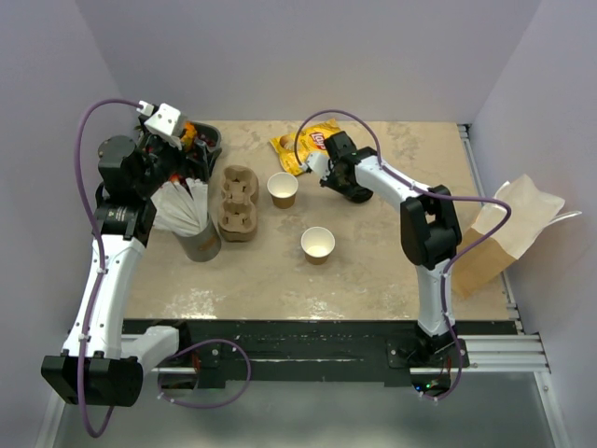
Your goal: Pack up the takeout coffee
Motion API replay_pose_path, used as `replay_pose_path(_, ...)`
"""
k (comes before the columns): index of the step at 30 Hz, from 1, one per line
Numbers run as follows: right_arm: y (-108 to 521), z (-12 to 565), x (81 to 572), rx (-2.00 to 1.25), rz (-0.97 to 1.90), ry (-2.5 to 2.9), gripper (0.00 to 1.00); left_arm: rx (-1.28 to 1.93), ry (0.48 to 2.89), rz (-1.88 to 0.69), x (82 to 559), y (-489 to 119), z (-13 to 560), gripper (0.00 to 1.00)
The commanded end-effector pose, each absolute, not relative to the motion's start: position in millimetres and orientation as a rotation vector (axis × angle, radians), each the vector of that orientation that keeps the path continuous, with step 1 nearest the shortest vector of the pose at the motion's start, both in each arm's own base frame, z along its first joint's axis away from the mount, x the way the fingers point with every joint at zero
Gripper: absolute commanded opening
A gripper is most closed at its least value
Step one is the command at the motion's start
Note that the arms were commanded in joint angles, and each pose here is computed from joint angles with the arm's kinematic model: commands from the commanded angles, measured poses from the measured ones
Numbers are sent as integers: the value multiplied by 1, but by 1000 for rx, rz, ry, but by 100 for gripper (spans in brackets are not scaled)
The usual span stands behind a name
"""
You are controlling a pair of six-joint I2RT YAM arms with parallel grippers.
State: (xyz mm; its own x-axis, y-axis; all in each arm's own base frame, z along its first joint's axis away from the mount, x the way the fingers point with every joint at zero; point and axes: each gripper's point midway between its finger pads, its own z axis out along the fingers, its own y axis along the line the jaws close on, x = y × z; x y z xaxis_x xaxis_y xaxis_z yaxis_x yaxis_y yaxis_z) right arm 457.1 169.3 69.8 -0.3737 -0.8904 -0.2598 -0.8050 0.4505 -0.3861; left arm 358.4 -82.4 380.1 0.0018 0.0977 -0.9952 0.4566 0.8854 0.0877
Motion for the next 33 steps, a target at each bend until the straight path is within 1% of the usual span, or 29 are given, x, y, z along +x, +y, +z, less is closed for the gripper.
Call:
replay_pose_path(1,166,75,467,-1369,-297,2290,22,448,1502,-295,360,-82,396,97)
replay_pose_path(7,165,72,466,-1374,-297,2299,21,446,1503,-295,359,-81,395,97)
replay_pose_path(11,164,70,466,-1373,-303,2305,24,444,1506,-295,360,-81,394,97)
replay_pose_path(18,165,69,466,-1376,-298,2303,24,444,1504,-292,359,-81,395,97)
replay_pose_path(21,165,71,465,-1371,-294,2304,27,443,1505,-293,360,-81,396,97)
replay_pose_path(24,165,72,465,-1373,-295,2301,28,442,1504,-294,360,-81,396,97)
replay_pose_path(33,164,73,468,-1371,-311,2294,20,442,1505,-294,359,-81,395,97)
